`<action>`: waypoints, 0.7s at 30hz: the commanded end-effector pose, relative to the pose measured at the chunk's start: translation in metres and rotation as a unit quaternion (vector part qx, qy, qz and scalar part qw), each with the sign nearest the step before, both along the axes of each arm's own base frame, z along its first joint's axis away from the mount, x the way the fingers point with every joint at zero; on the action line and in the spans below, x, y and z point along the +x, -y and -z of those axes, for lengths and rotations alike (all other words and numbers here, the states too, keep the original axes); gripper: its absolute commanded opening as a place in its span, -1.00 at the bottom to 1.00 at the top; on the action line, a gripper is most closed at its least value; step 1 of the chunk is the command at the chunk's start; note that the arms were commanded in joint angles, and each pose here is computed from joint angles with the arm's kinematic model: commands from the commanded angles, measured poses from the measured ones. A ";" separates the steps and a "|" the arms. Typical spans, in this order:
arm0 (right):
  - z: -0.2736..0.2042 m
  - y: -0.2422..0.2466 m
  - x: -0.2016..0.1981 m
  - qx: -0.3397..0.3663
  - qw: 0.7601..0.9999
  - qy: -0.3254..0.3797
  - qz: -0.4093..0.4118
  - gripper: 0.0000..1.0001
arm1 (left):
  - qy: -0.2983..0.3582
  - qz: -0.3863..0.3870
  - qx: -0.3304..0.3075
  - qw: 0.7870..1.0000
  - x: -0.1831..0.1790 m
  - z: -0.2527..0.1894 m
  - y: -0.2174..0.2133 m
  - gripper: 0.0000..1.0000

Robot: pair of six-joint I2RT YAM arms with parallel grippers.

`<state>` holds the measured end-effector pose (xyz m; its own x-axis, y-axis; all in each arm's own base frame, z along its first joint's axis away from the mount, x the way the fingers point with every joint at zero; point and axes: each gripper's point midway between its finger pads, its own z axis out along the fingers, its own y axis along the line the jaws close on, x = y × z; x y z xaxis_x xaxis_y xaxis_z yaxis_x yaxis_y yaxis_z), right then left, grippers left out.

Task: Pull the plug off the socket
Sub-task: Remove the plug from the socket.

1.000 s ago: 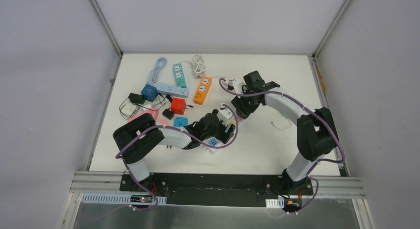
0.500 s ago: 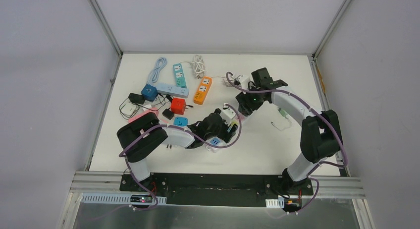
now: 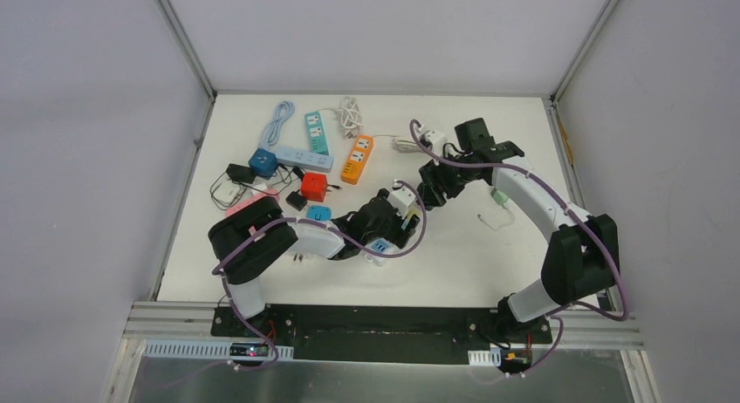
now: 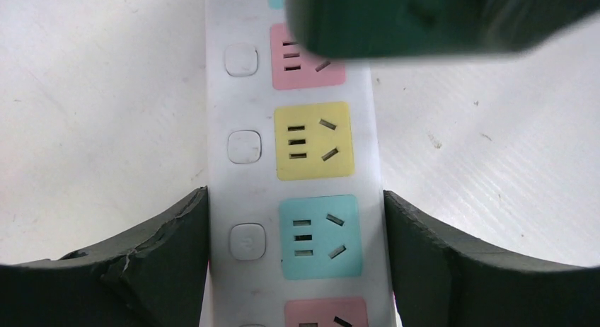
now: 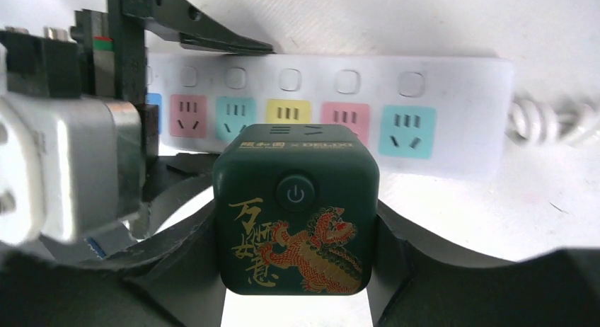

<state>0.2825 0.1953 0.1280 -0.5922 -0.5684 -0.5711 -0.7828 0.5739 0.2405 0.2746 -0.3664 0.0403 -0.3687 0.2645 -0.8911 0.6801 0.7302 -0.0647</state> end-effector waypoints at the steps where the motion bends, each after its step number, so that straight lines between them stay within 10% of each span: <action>1: -0.023 0.014 0.008 0.026 0.999 0.036 0.020 -1.00 | -0.097 -0.006 0.079 0.992 -0.033 0.045 -0.039 -0.25; 10: -0.011 0.037 0.021 0.019 0.998 0.020 0.063 -1.00 | -0.070 -0.001 0.024 0.997 -0.029 -0.011 -0.028 0.67; 21: -0.015 0.030 0.012 0.064 0.997 -0.006 0.045 -1.00 | -0.021 0.012 -0.044 0.999 -0.033 -0.081 -0.031 0.89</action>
